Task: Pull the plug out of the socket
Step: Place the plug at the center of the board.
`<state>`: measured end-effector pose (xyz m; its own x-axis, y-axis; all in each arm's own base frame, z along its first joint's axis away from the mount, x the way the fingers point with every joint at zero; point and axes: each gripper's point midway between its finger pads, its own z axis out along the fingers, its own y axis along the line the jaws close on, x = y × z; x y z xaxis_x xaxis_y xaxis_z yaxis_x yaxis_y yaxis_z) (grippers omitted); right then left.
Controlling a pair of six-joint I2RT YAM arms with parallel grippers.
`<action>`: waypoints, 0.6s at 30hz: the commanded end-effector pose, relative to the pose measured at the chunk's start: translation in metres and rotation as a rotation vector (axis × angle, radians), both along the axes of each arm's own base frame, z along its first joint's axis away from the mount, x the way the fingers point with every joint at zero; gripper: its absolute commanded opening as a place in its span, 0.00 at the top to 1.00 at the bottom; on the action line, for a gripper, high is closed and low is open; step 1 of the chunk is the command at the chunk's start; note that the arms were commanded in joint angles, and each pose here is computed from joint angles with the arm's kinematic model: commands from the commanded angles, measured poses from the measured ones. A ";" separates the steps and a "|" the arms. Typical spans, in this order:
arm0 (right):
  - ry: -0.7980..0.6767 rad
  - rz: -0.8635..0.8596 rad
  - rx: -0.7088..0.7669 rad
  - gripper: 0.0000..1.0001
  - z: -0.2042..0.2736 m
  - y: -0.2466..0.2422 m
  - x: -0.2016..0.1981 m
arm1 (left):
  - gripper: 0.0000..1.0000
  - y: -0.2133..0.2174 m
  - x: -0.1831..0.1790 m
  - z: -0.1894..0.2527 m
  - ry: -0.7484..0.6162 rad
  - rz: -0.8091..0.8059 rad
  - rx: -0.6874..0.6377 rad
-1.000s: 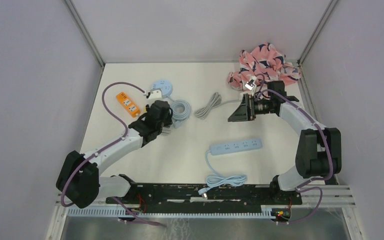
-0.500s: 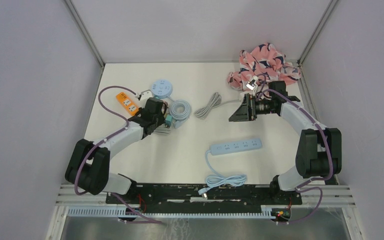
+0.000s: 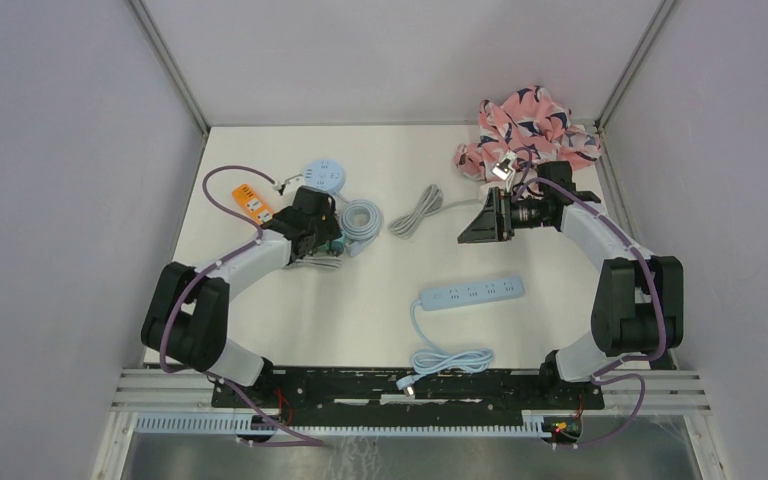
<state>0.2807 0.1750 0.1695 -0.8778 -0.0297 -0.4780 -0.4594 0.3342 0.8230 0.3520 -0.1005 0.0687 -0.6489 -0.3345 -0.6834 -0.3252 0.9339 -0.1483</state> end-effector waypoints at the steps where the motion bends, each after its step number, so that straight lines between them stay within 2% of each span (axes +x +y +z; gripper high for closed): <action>1: -0.092 0.018 0.017 0.00 0.021 0.000 0.007 | 0.12 -0.011 0.009 0.033 -0.069 -0.022 -0.076; 8: -0.113 0.029 0.005 0.00 0.022 -0.001 0.006 | 0.09 -0.027 -0.005 0.069 -0.147 -0.141 -0.169; 13: -0.118 0.032 0.002 0.00 0.022 -0.003 0.004 | 0.09 -0.058 -0.022 0.097 -0.245 -0.333 -0.306; 18: -0.131 0.033 -0.004 0.00 0.023 -0.005 0.005 | 0.09 -0.096 -0.046 0.132 -0.364 -0.594 -0.454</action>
<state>0.2787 0.1722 0.1726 -0.8593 -0.0557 -0.5085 -0.4959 0.3345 0.8014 0.3196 -0.1570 0.1606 -0.6020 -0.3634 -0.7110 0.0391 0.8759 -0.4809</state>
